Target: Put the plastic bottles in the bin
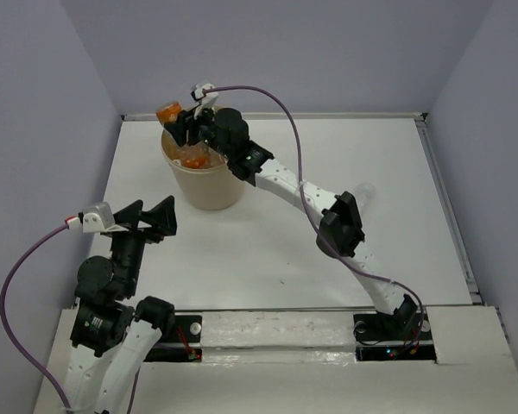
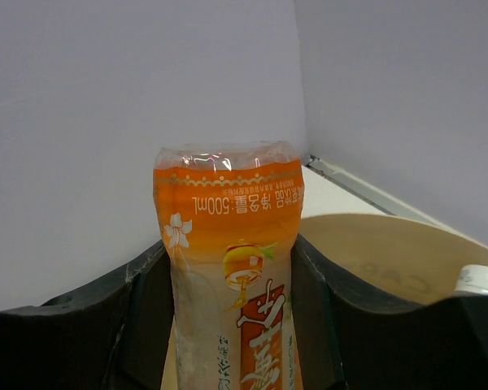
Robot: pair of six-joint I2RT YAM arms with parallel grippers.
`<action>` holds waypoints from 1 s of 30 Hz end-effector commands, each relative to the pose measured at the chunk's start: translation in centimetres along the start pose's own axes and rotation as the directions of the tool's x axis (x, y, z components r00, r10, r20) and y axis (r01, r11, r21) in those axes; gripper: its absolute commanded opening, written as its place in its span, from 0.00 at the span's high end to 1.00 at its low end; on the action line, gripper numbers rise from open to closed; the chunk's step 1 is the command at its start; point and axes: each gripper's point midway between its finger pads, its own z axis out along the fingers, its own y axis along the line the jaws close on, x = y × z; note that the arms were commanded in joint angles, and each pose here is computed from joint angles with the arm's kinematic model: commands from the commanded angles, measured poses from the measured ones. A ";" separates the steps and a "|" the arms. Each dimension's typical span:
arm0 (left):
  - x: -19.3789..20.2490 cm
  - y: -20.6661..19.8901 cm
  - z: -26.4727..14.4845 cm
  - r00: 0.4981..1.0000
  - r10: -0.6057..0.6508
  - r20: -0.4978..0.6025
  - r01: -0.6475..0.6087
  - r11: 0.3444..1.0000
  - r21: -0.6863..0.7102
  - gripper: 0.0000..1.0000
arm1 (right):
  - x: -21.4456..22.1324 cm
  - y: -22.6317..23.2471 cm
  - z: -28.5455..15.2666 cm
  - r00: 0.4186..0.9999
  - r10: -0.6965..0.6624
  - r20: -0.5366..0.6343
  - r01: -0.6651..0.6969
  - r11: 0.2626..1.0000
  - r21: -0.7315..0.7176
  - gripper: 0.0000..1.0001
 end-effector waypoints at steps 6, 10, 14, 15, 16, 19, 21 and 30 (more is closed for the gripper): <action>-2.2 -0.6 -0.4 0.998 -0.009 0.067 0.008 1.000 0.018 0.01 | -3.3 0.2 -0.7 0.994 0.012 0.106 -0.018 0.999 0.049 0.25; -2.1 -0.5 -0.3 0.998 -0.007 0.065 0.006 1.000 0.014 0.01 | -4.6 0.2 -1.6 0.992 0.018 0.126 -0.026 0.998 0.062 0.15; -2.0 -0.4 -0.3 0.998 -0.006 0.064 0.005 1.000 0.010 0.01 | -7.6 -0.5 -2.9 0.987 0.001 0.161 -0.021 0.992 0.122 0.08; -2.1 -0.5 -0.3 0.998 -0.008 0.065 0.007 1.000 0.012 0.01 | -9.6 -0.3 -3.7 0.983 -0.007 0.183 -0.017 0.991 0.129 0.07; -2.1 -0.5 -0.2 0.998 -0.008 0.065 0.007 1.000 0.010 0.01 | -9.6 -0.8 -4.2 0.985 -0.014 0.170 -0.014 0.987 0.160 0.07; -2.1 -0.6 -0.3 0.998 -0.009 0.065 0.008 1.000 0.018 0.01 | -13.3 -1.3 -6.6 0.981 -0.032 0.194 -0.011 0.976 0.218 0.03; -2.3 -0.6 -0.4 0.997 -0.009 0.072 0.008 1.000 0.018 0.01 | -12.0 -3.1 -8.4 0.990 -0.049 0.130 0.005 0.948 0.319 0.02; -2.8 -1.0 -1.3 0.996 -0.024 0.091 0.020 0.999 0.048 0.01 | -3.7 -19.2 -31.5 0.980 0.175 -0.092 -0.017 0.537 0.843 0.03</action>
